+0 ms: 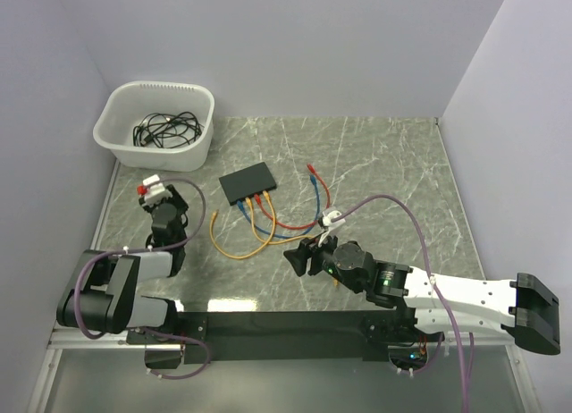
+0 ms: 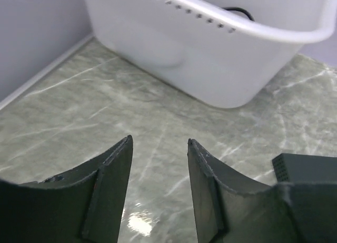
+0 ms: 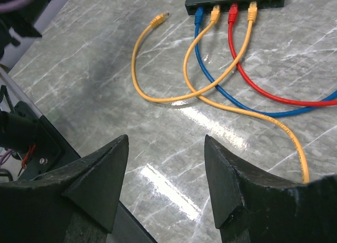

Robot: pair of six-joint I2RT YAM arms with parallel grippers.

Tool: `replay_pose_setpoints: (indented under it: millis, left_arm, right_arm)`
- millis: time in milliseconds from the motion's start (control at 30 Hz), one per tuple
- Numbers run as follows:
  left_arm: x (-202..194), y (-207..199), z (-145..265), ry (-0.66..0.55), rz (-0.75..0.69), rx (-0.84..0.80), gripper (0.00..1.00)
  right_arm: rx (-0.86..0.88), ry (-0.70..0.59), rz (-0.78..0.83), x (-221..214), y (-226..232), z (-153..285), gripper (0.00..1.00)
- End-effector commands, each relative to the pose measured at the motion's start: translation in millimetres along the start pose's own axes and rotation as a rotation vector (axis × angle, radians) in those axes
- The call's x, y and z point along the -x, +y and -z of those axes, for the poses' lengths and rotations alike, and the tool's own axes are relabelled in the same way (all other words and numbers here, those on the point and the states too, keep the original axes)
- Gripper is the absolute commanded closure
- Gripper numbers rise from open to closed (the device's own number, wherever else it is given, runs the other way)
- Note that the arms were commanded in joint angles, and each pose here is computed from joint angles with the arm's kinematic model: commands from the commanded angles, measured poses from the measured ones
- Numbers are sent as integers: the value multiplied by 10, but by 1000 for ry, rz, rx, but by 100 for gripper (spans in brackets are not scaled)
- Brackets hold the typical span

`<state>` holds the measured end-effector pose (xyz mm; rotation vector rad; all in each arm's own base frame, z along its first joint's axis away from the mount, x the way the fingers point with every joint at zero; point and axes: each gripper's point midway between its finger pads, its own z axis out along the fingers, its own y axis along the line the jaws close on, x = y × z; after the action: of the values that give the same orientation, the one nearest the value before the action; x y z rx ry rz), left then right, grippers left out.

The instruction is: Insert the plug into the switch port

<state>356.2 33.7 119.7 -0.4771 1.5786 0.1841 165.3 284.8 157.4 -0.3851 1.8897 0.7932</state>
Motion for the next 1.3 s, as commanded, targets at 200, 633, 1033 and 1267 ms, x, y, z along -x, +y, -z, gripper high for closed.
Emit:
replay_pose_setpoints:
  millis: [200, 633, 1033, 1267]
  left_arm:
    - [149, -111, -210, -63, -1, -39, 40]
    - [63, -63, -170, -52, 16, -114, 22]
    - [104, -17, -156, -84, 31, -91, 1]
    - [98, -15, -155, -81, 31, -90, 1]
  right_arm:
    - [28, -31, -26, 110, 109, -21, 33]
    - [188, 58, 22, 69, 452, -4, 33]
    - [30, 40, -43, 109, 178, 32, 34]
    - [-57, -10, -84, 119, -38, 90, 34]
